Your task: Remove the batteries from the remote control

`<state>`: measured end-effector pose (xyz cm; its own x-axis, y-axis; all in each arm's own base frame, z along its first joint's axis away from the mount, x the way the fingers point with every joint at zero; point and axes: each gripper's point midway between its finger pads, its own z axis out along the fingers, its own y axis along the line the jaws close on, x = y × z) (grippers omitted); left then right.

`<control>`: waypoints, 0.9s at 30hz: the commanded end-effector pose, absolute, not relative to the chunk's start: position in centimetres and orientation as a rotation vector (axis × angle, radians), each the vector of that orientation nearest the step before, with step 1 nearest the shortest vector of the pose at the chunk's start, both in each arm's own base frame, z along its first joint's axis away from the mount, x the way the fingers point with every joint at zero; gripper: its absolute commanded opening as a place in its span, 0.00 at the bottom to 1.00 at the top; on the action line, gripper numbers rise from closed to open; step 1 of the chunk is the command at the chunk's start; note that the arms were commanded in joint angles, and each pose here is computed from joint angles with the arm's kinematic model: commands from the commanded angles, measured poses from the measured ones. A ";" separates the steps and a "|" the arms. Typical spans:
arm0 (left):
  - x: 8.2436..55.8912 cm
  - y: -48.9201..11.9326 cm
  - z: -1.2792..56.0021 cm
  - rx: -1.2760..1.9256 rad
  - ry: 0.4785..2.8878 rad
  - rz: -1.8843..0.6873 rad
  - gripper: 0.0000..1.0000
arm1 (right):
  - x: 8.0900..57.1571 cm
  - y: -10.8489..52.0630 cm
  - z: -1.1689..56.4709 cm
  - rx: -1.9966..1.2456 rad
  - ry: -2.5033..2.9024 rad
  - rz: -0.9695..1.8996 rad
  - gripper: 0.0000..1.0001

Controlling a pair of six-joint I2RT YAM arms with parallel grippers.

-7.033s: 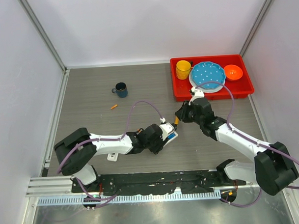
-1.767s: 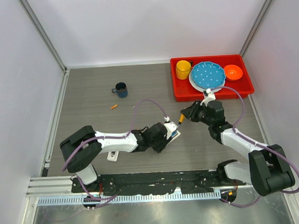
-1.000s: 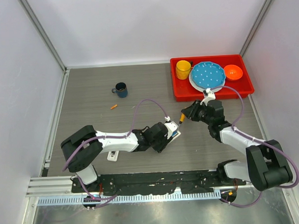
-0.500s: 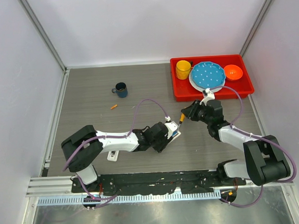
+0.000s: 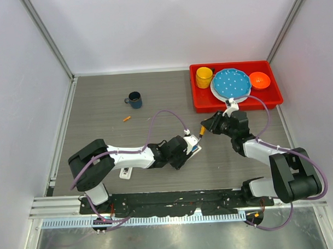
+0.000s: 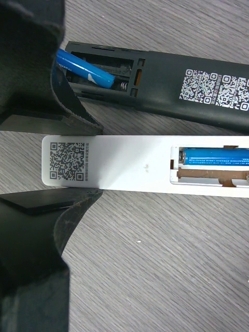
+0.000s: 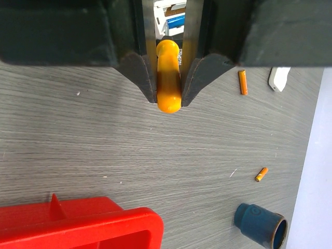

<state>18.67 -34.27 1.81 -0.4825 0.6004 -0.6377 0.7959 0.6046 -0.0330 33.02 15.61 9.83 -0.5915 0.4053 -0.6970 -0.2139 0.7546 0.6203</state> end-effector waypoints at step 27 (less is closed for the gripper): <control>15.8 -30.9 -3.0 1.210 2.423 -0.353 0.00 | 31.3 17.9 13.4 0.152 1.949 1.097 0.01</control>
<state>18.77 -34.42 1.81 -0.4818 0.6021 -0.6367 0.7962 0.6042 -0.0311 30.92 17.90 11.79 -0.6454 0.4841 -0.5909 -0.2455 0.6011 0.7605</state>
